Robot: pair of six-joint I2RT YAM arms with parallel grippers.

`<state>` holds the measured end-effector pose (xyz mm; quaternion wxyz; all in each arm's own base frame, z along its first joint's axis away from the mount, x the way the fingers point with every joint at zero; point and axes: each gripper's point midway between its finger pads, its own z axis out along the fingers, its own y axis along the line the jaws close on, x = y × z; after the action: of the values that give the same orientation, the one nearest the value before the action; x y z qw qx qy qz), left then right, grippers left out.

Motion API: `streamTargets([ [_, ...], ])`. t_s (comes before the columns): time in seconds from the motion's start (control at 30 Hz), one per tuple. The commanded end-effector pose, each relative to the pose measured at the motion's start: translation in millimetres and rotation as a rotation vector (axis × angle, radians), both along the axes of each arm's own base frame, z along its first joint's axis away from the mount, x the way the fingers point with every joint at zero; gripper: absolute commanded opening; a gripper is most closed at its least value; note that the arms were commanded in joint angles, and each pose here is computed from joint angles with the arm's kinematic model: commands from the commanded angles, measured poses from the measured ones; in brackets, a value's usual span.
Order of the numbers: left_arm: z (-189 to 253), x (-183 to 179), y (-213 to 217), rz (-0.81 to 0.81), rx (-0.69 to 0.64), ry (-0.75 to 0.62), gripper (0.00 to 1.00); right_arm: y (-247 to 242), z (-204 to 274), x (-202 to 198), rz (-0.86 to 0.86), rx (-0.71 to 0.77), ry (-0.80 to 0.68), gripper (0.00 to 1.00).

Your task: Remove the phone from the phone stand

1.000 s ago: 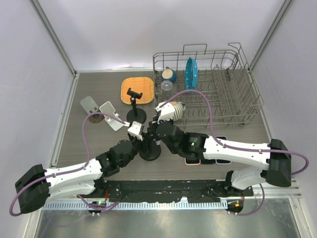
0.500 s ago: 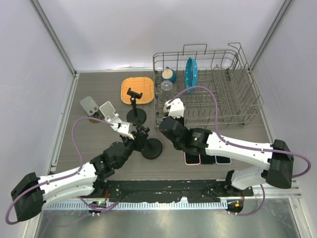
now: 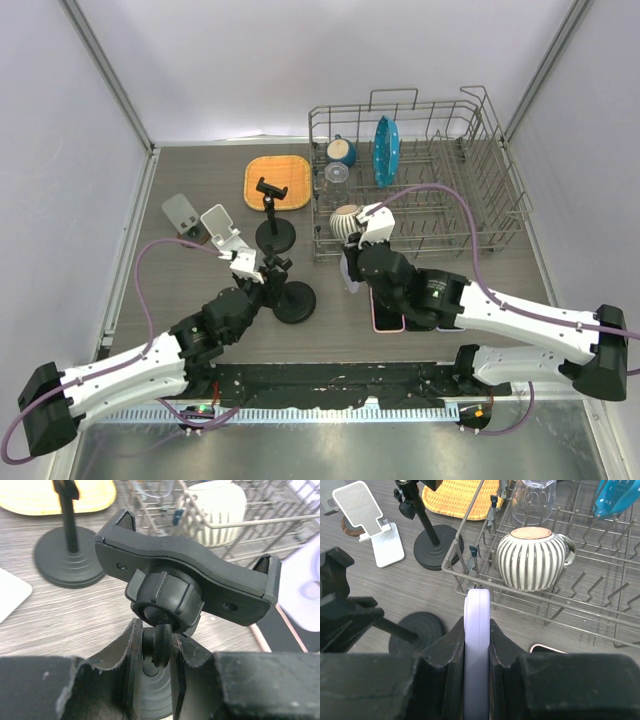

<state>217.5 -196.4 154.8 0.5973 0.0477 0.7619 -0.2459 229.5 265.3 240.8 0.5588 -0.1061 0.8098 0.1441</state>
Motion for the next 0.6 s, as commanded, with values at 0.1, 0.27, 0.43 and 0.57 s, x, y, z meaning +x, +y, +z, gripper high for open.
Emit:
streamTargets([
  [0.1, 17.0, 28.5, 37.1, 0.210, 0.191, -0.047, 0.00, -1.7, 32.7, -2.5, 0.039, 0.108, -0.099, 0.01],
  [0.27, 8.7, 57.4, 46.2, 0.261, 0.201, -0.017, 0.00, -9.4, 37.7, -4.9, 0.040, 0.125, -0.120, 0.01],
  [0.43, 3.1, 88.1, 68.7, 0.348, 0.186, -0.002, 0.00, -18.6, 38.0, -6.9, 0.032, 0.126, -0.134, 0.01],
  [0.57, 2.0, 110.1, 81.0, 0.390, 0.210, 0.008, 0.00, -25.8, 37.0, -6.5, 0.014, 0.117, -0.145, 0.01],
])
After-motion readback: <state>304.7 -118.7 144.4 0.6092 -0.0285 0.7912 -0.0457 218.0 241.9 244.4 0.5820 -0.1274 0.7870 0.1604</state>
